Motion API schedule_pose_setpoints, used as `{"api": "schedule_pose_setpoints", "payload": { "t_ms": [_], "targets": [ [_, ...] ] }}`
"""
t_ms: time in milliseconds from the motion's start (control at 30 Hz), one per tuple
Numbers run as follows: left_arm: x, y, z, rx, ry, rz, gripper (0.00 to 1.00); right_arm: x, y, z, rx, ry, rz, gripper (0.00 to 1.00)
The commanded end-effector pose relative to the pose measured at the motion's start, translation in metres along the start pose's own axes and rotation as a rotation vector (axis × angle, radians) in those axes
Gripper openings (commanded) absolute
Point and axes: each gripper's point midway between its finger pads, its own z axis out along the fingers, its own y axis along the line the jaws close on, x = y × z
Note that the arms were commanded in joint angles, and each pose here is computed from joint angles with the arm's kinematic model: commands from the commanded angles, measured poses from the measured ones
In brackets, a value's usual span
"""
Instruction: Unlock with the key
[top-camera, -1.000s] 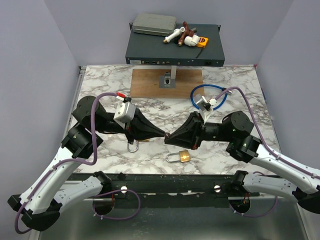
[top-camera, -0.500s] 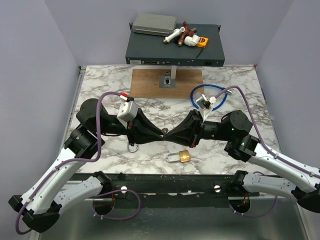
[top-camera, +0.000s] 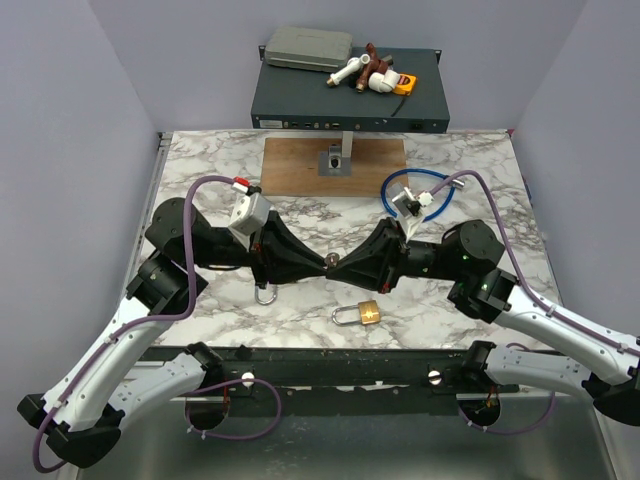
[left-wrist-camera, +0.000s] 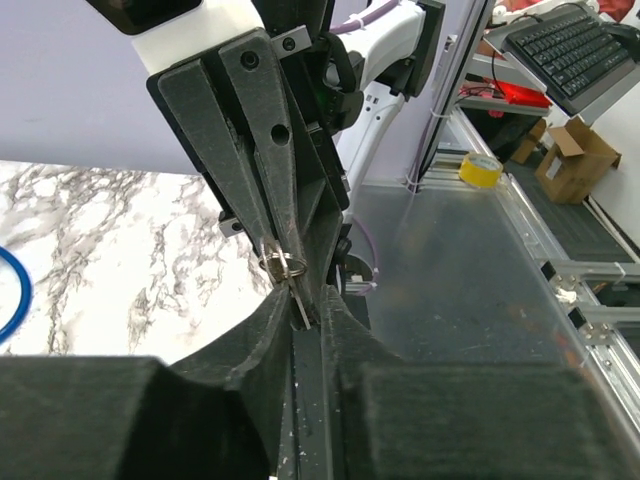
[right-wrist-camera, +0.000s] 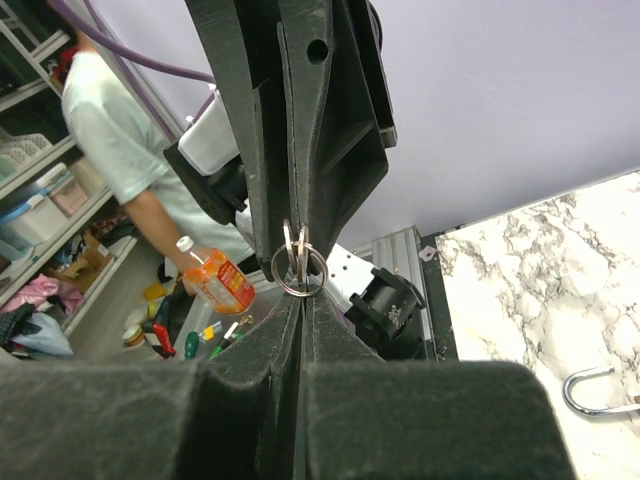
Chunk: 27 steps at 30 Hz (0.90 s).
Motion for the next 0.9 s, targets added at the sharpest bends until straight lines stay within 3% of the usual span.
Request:
{"api": "schedule_pose_setpoints", "payload": {
  "t_ms": [0, 300, 567, 867],
  "targets": [
    [-0.007, -0.004, 0.000, 0.018, -0.021, -0.011, 0.19, 0.001, 0.000, 0.002, -0.009, 0.006, -0.010, 0.05],
    [-0.004, -0.006, 0.001, 0.039, -0.019, -0.034, 0.22, -0.001, 0.000, 0.004, -0.017, 0.000, -0.008, 0.05],
    [0.002, -0.011, -0.002, 0.050, -0.011, -0.051, 0.34, -0.006, -0.002, 0.004, 0.004, -0.020, -0.021, 0.04],
    [0.006, -0.022, -0.007, 0.086, 0.000, -0.051, 0.34, -0.009, -0.004, -0.001, 0.036, -0.037, -0.033, 0.01]
  ]
}}
